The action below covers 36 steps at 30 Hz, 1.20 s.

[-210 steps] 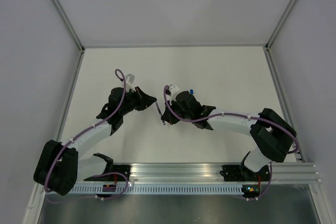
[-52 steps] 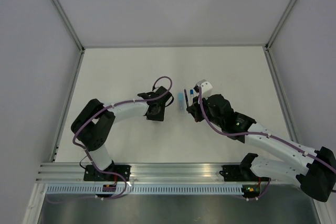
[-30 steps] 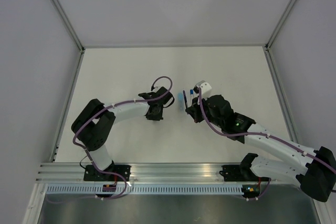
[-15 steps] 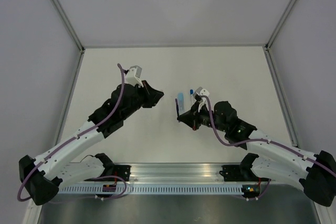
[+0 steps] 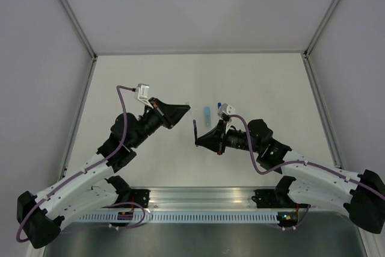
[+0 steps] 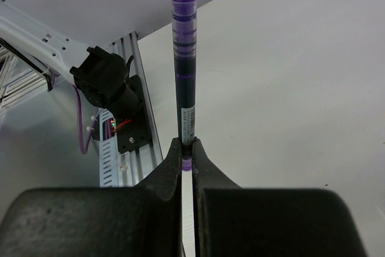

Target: Insert the pens into the pen caps

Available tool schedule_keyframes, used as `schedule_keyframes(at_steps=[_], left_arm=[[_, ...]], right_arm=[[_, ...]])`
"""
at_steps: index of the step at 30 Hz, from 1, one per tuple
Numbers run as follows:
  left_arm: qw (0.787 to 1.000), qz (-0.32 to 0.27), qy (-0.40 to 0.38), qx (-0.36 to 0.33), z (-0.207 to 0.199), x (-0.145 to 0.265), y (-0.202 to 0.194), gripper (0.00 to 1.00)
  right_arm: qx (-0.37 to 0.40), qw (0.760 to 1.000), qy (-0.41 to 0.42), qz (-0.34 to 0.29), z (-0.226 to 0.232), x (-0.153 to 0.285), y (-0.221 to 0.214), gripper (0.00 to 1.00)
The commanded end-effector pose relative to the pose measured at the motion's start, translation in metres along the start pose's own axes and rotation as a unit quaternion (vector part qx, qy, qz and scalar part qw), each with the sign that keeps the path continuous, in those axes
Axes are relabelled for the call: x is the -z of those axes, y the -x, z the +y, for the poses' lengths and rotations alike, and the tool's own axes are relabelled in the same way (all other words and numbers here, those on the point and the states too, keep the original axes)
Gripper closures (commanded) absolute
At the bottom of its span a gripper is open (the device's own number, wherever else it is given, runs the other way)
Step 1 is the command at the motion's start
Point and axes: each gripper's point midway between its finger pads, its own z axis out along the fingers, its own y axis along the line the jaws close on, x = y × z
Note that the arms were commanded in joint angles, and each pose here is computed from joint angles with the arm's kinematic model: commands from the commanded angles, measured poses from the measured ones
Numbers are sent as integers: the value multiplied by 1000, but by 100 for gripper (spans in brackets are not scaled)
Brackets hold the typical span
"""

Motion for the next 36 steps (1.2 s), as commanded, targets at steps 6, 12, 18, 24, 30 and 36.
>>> schedule_keyframes(at_steps=[6,12,18,24,30,36], left_arm=[[993,-49,-102,-27,-40,14,22,98],[989,-22,-140,-31,-49,13,10,98],[989,-19,-145,-36,-49,12,7,98],[989,-15,-144,-40,-44,13,1,98],[988,-8,-150,-45,-40,16,-7,98],[986,-4,-160,-50,-41,17,-11,98]], right_arm=[[3,1000,29,-11,11,-7,7,100],[-1,999,33,-4,11,-9,3,100],[-1,999,33,-7,12,-8,5,100],[0,999,32,-11,13,-7,7,100],[1,999,32,-21,15,-4,11,100],[3,999,27,-24,13,-3,12,100]])
